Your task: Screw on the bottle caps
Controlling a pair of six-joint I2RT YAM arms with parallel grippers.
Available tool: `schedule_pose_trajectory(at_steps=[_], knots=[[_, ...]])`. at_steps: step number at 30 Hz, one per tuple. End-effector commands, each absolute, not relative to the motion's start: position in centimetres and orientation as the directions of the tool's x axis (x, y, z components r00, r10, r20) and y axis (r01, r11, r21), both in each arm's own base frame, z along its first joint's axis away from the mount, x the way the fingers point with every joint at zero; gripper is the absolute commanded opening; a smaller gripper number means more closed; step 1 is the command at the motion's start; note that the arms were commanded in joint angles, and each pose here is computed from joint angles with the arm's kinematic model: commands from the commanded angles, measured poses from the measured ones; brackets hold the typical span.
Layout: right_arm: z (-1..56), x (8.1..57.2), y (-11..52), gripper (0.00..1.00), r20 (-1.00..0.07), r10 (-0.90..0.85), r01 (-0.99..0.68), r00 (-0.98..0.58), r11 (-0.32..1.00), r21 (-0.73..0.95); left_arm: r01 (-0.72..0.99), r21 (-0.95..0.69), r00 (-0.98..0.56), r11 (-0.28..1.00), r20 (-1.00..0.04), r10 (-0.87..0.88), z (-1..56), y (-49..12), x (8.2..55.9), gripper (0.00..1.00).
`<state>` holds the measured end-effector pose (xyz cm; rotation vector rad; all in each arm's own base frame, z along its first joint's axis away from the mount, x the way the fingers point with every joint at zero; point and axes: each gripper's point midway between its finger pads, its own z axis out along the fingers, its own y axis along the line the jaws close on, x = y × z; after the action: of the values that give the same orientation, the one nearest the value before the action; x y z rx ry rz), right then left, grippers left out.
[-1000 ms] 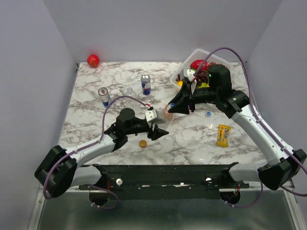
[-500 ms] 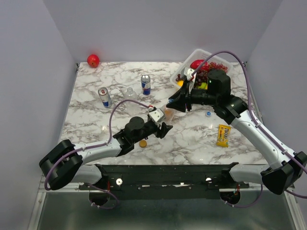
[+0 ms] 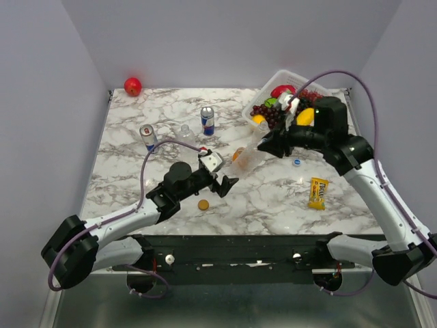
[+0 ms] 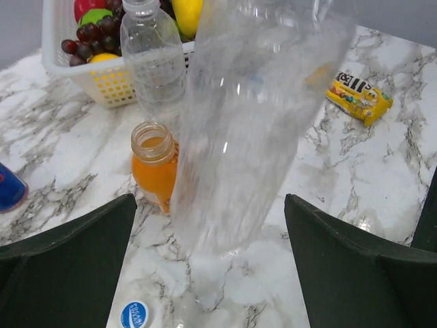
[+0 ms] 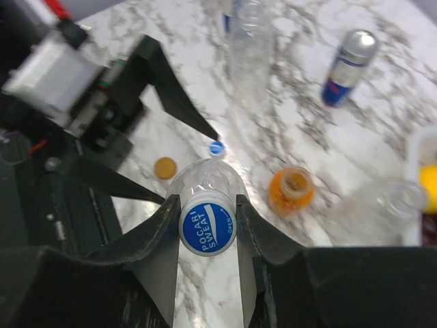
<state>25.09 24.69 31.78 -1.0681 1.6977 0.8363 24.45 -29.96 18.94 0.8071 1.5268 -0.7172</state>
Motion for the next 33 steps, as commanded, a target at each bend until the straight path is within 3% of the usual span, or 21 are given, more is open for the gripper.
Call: schedule_pose_trajectory(at_steps=[1,7,16,23,33], knots=[[33.3,27.0,17.3,0.05,-0.921,-0.315,-0.807,-0.228,0.591,-0.003,0.873,0.053,-0.027,0.485,-0.987,0.158,18.5,-28.7,23.3,0.99],[33.0,30.5,8.4,0.03,-0.899,-0.335,-0.624,-0.282,0.776,-0.094,0.896,0.05,-0.023,0.441,-0.987,0.159,20.2,-29.4,24.3,0.99],[31.2,35.9,-2.0,0.01,-0.843,-0.332,-0.383,-0.423,0.909,-0.165,0.887,0.038,-0.036,0.46,-0.988,0.152,22.7,-30.2,28.5,0.98],[27.9,39.2,-5.5,0.02,-0.803,-0.336,-0.335,-0.492,0.925,-0.181,0.886,0.055,-0.036,0.46,-0.981,0.188,22.3,-30.1,29.2,0.98],[23.7,40.5,-5.6,0.06,-0.782,-0.317,-0.372,-0.536,0.921,-0.119,0.873,0.029,-0.084,0.488,-0.974,0.21,20.9,-29.7,29.4,0.98]])
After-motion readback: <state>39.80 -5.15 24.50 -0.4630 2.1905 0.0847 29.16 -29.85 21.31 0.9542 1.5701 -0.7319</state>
